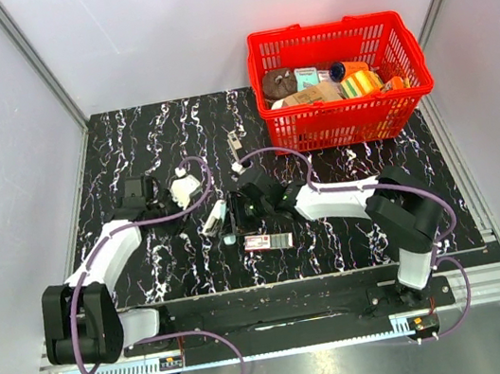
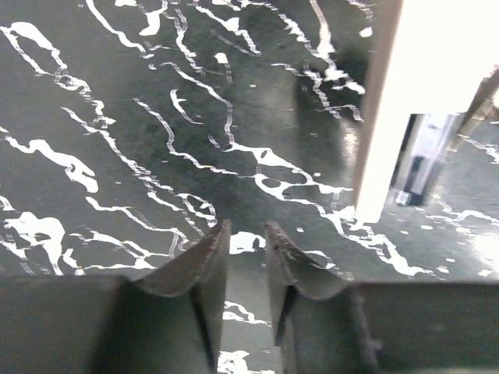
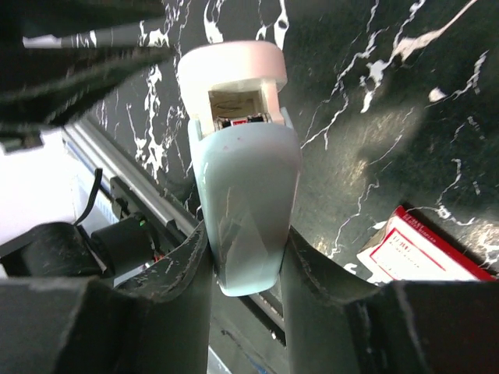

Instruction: Unload the staples from the stapler

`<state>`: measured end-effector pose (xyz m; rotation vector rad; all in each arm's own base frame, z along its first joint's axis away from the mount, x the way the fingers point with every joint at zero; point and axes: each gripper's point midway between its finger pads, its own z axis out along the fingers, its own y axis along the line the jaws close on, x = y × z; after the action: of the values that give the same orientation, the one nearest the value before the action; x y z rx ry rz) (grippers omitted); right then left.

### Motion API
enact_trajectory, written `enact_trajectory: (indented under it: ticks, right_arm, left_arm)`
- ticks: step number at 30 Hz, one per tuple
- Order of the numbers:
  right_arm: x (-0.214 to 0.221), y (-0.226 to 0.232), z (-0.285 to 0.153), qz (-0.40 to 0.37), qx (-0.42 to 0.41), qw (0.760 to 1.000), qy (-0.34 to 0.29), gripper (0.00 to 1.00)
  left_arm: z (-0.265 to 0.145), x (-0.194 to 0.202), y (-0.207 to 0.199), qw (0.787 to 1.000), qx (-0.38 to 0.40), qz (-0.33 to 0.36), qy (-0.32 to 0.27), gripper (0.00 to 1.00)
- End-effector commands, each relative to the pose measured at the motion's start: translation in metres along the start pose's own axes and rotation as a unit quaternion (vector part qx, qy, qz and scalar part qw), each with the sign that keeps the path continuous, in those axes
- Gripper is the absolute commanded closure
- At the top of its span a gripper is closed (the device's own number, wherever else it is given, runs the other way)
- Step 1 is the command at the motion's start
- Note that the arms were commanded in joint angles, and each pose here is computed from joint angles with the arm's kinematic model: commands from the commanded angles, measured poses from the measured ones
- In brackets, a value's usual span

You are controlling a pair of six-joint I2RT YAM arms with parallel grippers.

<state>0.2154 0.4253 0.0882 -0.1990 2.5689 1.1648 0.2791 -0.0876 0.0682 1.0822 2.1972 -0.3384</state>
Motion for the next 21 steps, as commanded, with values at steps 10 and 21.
enact_trajectory:
  ticks: [10,21]
  right_arm:
    - [-0.035,0.042,-0.006,-0.037,-0.035,0.997,-0.064,1.00]
    - [-0.024,0.065,-0.010,-0.034,-0.065,0.996,-0.052,1.00]
  left_arm:
    - [-0.022,-0.004,-0.062,0.985,0.156,0.075,-0.030,0.43]
    - [-0.013,-0.010,-0.046,0.983,0.141,0.110,-0.032,0.41]
